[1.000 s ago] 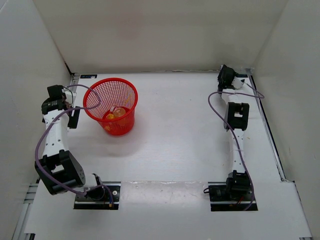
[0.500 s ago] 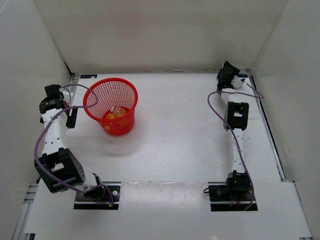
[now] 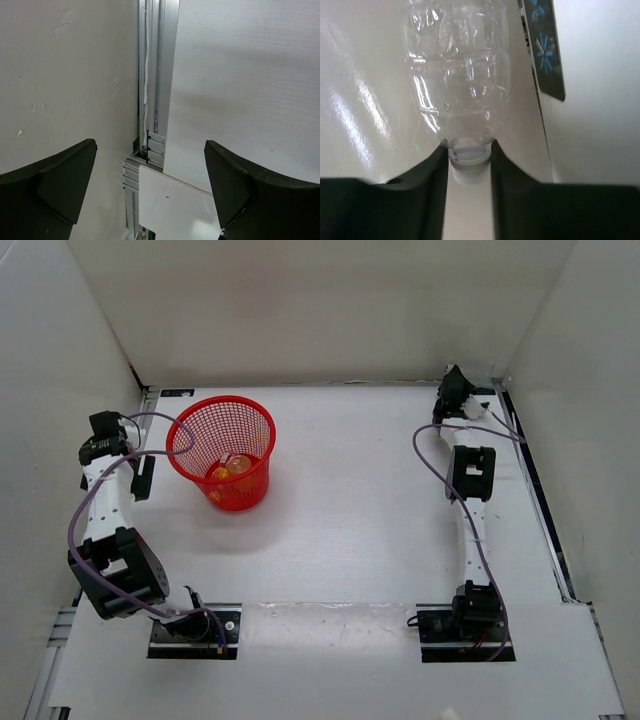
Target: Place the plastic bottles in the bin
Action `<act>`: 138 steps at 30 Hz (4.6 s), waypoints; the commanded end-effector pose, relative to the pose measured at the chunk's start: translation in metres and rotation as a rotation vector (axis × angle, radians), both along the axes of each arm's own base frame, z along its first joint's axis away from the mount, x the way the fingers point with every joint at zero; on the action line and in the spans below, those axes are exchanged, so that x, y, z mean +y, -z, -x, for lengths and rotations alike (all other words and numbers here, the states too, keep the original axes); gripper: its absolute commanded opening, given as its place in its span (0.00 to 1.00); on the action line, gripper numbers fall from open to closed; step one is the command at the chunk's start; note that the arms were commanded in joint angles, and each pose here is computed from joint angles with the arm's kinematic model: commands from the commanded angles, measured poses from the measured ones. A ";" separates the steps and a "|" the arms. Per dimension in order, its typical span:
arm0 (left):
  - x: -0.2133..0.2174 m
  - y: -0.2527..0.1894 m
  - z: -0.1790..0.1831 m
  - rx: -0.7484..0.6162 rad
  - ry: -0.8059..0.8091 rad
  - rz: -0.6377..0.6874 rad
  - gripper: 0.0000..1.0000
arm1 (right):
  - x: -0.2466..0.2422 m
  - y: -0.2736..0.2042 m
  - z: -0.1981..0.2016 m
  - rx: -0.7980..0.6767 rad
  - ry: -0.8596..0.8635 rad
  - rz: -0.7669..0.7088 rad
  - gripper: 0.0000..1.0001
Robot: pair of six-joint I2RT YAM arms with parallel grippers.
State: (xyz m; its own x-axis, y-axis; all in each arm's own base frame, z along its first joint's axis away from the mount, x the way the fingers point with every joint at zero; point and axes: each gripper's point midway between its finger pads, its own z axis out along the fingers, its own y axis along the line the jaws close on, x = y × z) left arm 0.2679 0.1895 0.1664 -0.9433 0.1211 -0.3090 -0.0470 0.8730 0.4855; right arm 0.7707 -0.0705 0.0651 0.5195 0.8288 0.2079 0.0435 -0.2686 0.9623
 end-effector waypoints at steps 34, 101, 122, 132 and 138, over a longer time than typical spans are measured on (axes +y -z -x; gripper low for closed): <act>0.002 -0.011 0.002 -0.071 -0.033 0.023 1.00 | -0.066 -0.006 0.056 0.408 -0.075 0.070 1.00; 0.011 -0.015 0.009 -0.012 -0.043 -0.024 1.00 | -0.004 -0.050 0.032 0.373 -0.569 0.755 0.00; 0.007 -0.008 0.011 -0.012 -0.026 -0.012 1.00 | 0.055 -0.055 0.063 0.390 -0.705 0.588 1.00; 0.007 -0.004 0.014 -0.015 -0.030 -0.005 1.00 | 0.008 0.000 0.030 0.345 -0.495 0.278 1.00; 0.010 -0.003 0.012 0.001 -0.027 -0.011 1.00 | 0.010 0.024 0.013 0.264 -0.349 0.100 1.00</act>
